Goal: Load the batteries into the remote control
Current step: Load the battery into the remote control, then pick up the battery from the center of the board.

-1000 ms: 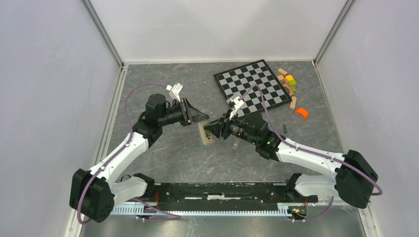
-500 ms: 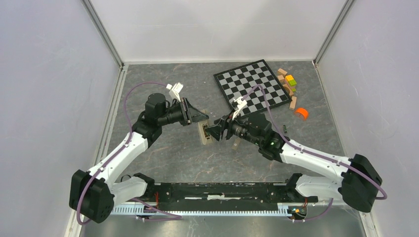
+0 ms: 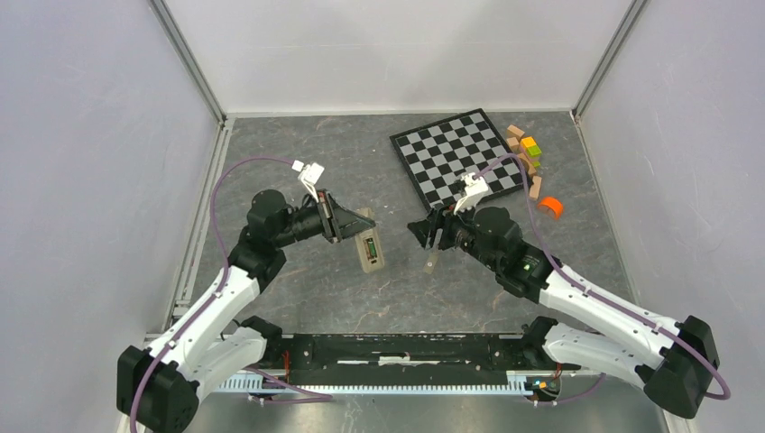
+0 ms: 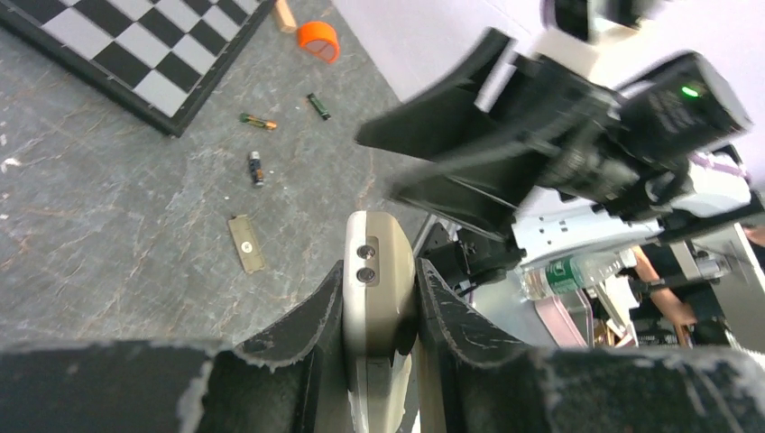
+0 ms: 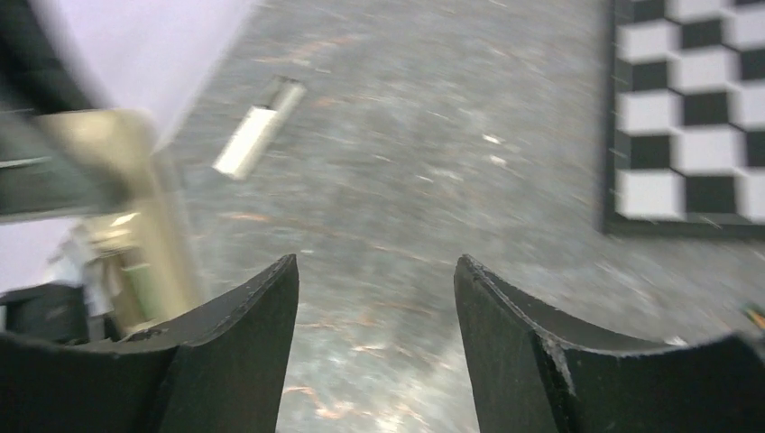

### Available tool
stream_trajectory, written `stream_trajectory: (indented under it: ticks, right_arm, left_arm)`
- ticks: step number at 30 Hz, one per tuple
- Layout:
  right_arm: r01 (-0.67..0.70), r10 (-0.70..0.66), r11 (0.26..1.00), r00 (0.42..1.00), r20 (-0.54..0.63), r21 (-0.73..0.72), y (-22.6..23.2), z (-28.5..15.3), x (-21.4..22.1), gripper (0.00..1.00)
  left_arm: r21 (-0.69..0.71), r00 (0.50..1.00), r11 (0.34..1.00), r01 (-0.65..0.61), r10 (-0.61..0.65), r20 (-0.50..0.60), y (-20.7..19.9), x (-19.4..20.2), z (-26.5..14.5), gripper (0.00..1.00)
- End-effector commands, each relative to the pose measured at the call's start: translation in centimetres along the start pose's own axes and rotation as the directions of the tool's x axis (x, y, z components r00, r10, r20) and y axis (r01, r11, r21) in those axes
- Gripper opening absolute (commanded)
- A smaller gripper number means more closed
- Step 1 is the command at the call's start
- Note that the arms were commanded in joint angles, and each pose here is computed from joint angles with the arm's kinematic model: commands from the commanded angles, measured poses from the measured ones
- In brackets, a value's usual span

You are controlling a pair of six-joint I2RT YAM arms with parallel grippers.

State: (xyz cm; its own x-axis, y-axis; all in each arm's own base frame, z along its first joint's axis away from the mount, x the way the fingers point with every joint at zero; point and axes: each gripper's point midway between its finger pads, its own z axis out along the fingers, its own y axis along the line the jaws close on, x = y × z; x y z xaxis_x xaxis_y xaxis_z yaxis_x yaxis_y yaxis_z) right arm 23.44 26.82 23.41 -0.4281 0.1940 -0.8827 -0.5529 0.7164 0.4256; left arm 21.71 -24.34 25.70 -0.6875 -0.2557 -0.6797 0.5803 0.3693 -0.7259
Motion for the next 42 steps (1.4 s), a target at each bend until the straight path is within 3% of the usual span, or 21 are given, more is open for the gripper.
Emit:
stream_trajectory:
  ticks: [1, 6, 14, 23, 28, 36, 42]
  right_arm:
    - [0.029, -0.004, 0.917, 0.998, -0.062, 0.398, -8.1, -1.5, 1.0, 0.68]
    - [0.057, 0.052, 0.815, 0.984, -0.171, 0.577, -13.4, -2.1, 4.2, 0.67]
    - [0.131, 0.116, 0.724, 0.945, -0.306, 0.677, -18.2, -1.5, 8.6, 0.59]
    - [0.132, 0.161, 0.721, 0.923, -0.35, 0.68, -19.6, 1.1, 10.8, 0.54]
    - [0.155, 0.15, 0.679, 0.928, -0.342, 0.718, -20.7, 1.2, 10.3, 0.52]
    - [0.282, 0.001, 0.65, 0.928, -0.372, 0.705, -23.1, -0.2, 6.9, 0.66]
    - [0.414, -0.053, 0.723, 0.831, -0.553, 0.553, -25.6, -0.5, 7.9, 0.67]
  left_arm:
    - [0.171, 0.983, 0.968, -0.182, 0.172, 0.07, -3.7, -0.9, -1.0, 0.02]
    - [0.185, 0.976, 0.96, -0.21, 0.196, 0.09, -4.0, -0.7, -1.3, 0.02]
    - [0.188, 0.974, 0.958, -0.216, 0.197, 0.116, -4.4, -1.4, -1.3, 0.02]
    - [0.193, 0.978, 0.961, -0.195, 0.176, 0.112, -4.0, -1.0, -1.2, 0.02]
    - [0.191, 0.979, 0.963, -0.189, 0.171, 0.109, -4.0, -1.0, -1.1, 0.02]
    - [0.128, 0.984, 0.978, -0.163, 0.152, 0.091, -2.7, -1.1, -0.8, 0.02]
    - [0.113, 0.989, 0.984, -0.135, 0.127, 0.078, -2.1, -1.0, -0.3, 0.02]
